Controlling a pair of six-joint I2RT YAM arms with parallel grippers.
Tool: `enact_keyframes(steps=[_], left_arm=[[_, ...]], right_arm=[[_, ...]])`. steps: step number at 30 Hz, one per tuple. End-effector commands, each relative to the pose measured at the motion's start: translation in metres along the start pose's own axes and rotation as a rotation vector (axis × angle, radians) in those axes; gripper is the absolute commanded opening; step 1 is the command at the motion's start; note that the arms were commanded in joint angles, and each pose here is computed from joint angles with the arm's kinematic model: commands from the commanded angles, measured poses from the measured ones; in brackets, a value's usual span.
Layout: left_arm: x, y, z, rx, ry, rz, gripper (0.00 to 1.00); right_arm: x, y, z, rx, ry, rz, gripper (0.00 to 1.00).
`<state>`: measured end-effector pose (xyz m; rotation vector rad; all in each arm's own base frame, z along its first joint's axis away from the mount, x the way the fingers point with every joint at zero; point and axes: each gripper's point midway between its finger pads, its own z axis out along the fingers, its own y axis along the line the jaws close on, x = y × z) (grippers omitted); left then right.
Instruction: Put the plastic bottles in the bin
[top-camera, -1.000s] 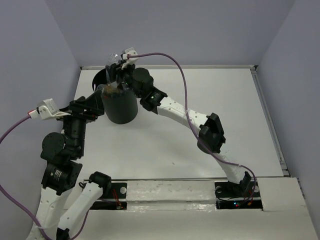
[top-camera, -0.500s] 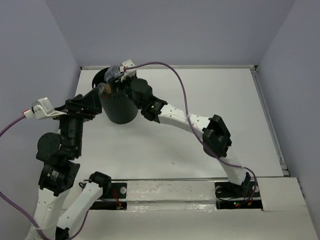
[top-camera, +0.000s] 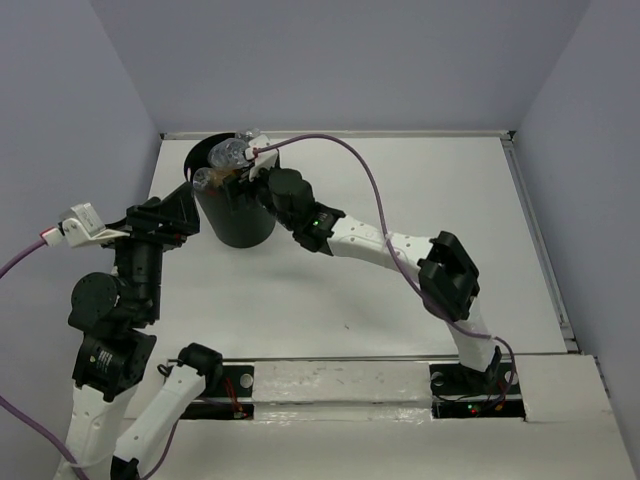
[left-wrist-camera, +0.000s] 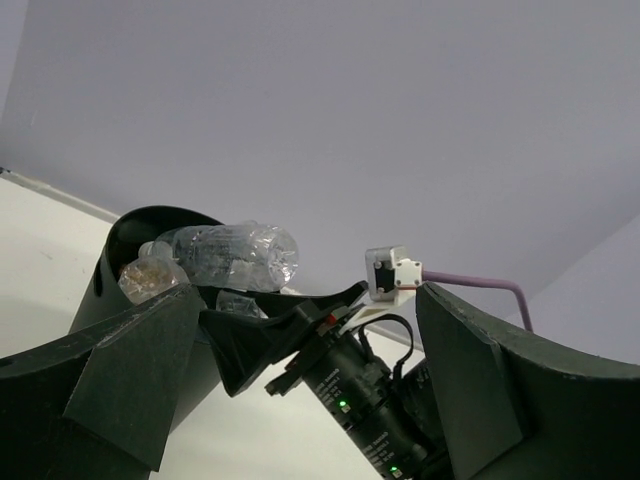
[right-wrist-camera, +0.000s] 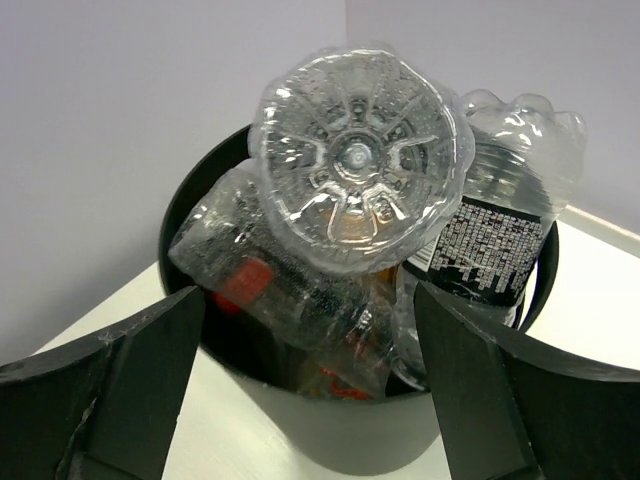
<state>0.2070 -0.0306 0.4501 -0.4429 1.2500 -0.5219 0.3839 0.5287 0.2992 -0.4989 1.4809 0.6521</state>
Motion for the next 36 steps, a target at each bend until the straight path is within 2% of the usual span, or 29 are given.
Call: enact_keyframes(steps=[1, 4, 6, 7, 8, 9, 14, 15, 18, 22, 23, 27, 31, 36], left_arm=[[-0.014, -0.007, 0.001, 0.01, -0.027, -0.001, 0.99], [-0.019, -0.01, 0.002, 0.01, -0.034, 0.003, 0.99], [-0.017, -0.013, 0.004, 0.02, -0.02, 0.006, 0.99], [-0.016, -0.015, 0.005, 0.026, -0.012, 0.004, 0.99], [-0.01, -0.017, 0.006, 0.04, 0.009, 0.007, 0.99], [-0.006, -0.018, 0.006, 0.048, 0.022, 0.008, 0.99], [0.015, -0.024, -0.001, 0.134, 0.078, 0.015, 0.99], [0.023, -0.023, -0.005, 0.156, 0.095, 0.021, 0.99], [0.04, -0.016, -0.015, 0.177, 0.136, 0.043, 0.99], [0.059, -0.006, -0.027, 0.178, 0.192, 0.036, 0.99], [0.067, -0.003, -0.03, 0.179, 0.214, 0.033, 0.99], [0.082, -0.001, -0.038, 0.195, 0.26, 0.003, 0.99], [0.088, -0.001, -0.04, 0.204, 0.278, -0.021, 0.99], [0.089, -0.003, -0.04, 0.21, 0.279, -0.036, 0.99]], right_arm=[[-0.065, 0.03, -0.03, -0.101, -0.098, 0.062, 0.94], [-0.088, 0.032, -0.049, -0.129, -0.116, 0.097, 0.98], [-0.082, 0.03, -0.061, -0.136, -0.093, 0.12, 1.0], [-0.1, 0.028, -0.073, -0.14, -0.119, 0.131, 1.0], [-0.086, 0.025, -0.081, -0.141, -0.086, 0.134, 1.0], [-0.103, 0.024, -0.089, -0.146, -0.115, 0.141, 1.0], [-0.106, -0.011, -0.169, -0.086, -0.11, 0.174, 1.0], [-0.077, -0.021, -0.183, -0.058, -0.054, 0.159, 1.0], [-0.083, -0.054, -0.237, 0.038, -0.053, 0.184, 1.0], [-0.054, -0.088, -0.303, 0.12, 0.003, 0.204, 1.0], [-0.026, -0.096, -0.318, 0.148, 0.071, 0.211, 1.0], [-0.032, -0.117, -0.375, 0.171, -0.002, 0.31, 1.0], [-0.035, -0.125, -0.401, 0.16, -0.052, 0.346, 1.0], [-0.047, -0.124, -0.406, 0.146, -0.066, 0.332, 1.0]])
